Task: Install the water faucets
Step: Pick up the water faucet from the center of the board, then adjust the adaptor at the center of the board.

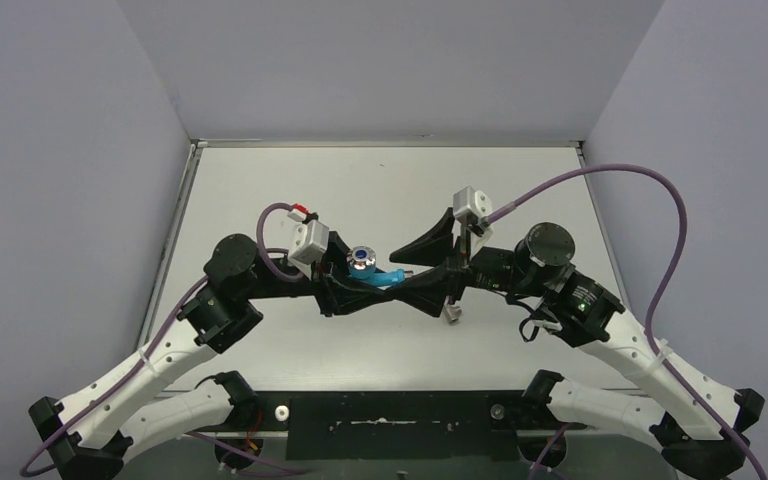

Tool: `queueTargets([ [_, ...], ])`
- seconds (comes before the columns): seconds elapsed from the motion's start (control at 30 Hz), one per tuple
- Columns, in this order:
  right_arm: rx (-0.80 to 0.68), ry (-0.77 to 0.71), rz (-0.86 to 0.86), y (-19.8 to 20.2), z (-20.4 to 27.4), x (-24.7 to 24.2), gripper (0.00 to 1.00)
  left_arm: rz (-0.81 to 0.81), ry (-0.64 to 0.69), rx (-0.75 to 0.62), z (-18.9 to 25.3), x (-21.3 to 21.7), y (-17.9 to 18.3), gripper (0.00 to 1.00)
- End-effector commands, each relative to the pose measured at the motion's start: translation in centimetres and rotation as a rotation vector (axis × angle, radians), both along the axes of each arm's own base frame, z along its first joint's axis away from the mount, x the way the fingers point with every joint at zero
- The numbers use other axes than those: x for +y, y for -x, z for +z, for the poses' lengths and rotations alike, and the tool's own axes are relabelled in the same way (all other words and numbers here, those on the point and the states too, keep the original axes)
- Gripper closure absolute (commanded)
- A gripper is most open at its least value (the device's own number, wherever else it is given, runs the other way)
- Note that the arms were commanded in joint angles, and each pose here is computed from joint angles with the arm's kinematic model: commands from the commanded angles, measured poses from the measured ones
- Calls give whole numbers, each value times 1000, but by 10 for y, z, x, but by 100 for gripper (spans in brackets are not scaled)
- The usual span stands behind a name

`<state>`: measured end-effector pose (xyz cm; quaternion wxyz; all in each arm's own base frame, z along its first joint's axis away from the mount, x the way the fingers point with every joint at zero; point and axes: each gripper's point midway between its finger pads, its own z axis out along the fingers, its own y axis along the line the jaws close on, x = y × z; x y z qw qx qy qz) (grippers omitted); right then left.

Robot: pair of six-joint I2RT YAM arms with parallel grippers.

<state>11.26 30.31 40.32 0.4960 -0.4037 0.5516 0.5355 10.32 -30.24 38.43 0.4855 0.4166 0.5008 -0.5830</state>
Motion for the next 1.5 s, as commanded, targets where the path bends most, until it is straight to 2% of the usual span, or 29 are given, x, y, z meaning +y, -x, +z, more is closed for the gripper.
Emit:
queueTargets([
  [0.0, -61, -124, -30, 7, 38, -14, 40, 9, 49, -84, 25, 8, 5, 100],
  [0.2, -29, -109, -104, -5, 31, -18, 40, 0, 54, -97, 26, 10, 8, 100],
  [0.47, 53, 33, -203, -25, -21, -18, 42, -27, 68, -121, 31, 13, 15, 100],
  [0.63, 47, 37, -225, -28, -18, -21, 41, -12, 58, -122, 28, 14, 14, 100],
  [0.77, 19, 3, -242, -27, -4, -27, 40, 96, -2, -82, 11, 17, -4, 100],
  [0.87, 65, 21, -391, -46, -14, -43, 38, 251, -100, -7, -15, 24, -31, 100],
  [1.0, 265, 195, -831, -96, -82, -92, 35, 519, -214, 120, -55, 46, -71, 100],
  [1.1, 378, 343, -1016, -104, -145, -120, 32, 617, -246, 175, -76, 60, -82, 100],
  [1.3, 668, 491, -1131, -95, -241, -132, 30, 630, -250, 207, -90, 67, -79, 100],
  [1.37, 752, 569, -1125, -95, -271, -136, 29, 620, -255, 212, -92, 66, -77, 100],
  [1.47, 799, 642, -1067, -92, -301, -135, 25, 602, -260, 217, -95, 65, -74, 100],
])
